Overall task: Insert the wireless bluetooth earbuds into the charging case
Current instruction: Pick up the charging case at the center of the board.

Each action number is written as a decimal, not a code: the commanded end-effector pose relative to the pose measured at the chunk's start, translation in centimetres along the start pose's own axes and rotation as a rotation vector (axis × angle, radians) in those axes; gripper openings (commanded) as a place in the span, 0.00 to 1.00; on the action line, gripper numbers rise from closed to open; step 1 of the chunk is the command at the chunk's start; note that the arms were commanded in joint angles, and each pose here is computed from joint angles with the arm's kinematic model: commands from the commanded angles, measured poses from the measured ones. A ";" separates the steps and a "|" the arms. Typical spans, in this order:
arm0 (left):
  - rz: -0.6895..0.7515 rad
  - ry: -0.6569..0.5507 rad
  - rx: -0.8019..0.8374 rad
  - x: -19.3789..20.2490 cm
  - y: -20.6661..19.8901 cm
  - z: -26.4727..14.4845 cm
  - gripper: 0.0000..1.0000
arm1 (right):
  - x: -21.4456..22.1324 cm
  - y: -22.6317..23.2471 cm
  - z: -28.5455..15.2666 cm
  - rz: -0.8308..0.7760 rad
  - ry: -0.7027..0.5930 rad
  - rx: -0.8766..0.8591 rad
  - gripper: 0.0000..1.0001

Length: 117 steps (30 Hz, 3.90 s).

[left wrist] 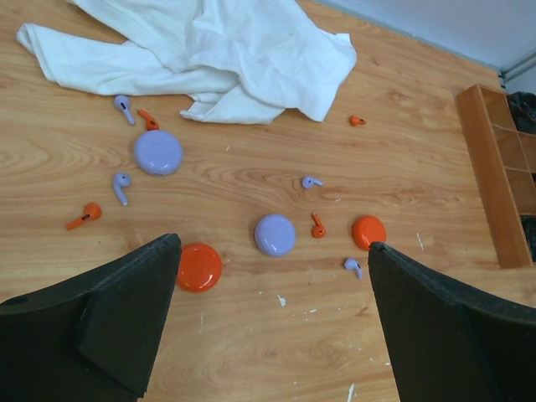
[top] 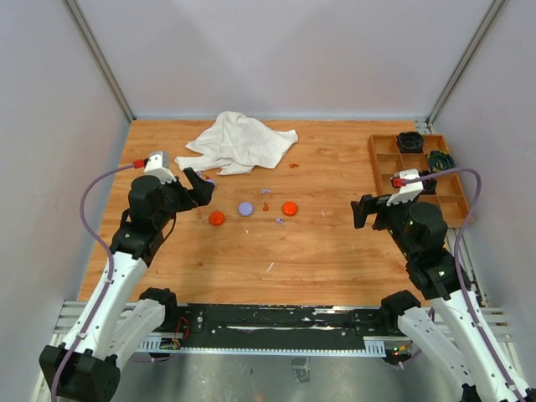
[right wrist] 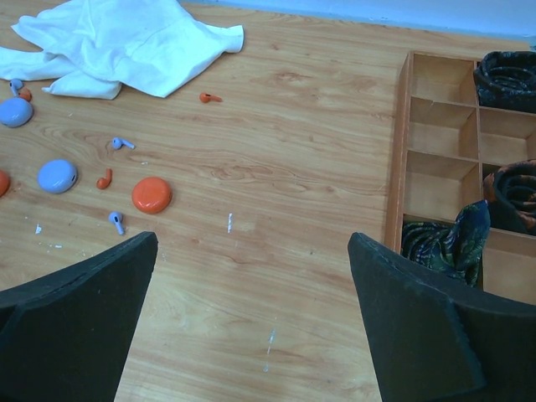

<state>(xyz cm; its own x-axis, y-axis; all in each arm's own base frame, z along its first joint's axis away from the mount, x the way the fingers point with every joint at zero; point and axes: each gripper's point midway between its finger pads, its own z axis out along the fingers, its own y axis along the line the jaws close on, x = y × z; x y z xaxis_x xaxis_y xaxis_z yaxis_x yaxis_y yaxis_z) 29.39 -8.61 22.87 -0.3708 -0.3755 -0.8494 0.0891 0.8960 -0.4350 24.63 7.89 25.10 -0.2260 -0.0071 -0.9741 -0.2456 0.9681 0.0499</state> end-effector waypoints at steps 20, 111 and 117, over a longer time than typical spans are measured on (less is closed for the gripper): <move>0.208 0.491 -0.408 6.3 8.7 13.7 0.89 | 0.9 1.5 0.7 0.007 0.036 -0.083 0.99; 0.007 -0.050 0.282 3.7 -18.9 5.3 0.45 | -0.5 18.5 6.4 0.116 -0.442 -0.683 0.82; 0.006 -0.058 0.317 3.9 -20.8 4.4 0.45 | -1.0 18.7 6.9 0.139 -0.507 -0.660 0.76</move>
<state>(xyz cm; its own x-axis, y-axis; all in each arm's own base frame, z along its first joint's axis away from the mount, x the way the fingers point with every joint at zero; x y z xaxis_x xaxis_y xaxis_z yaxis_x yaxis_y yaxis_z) 30.28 -29.32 24.72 -0.3764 -0.3313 -0.8652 0.3679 0.8036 -0.4678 26.74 28.04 21.79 -0.0108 0.2537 -0.9672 -0.7861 0.5957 0.1650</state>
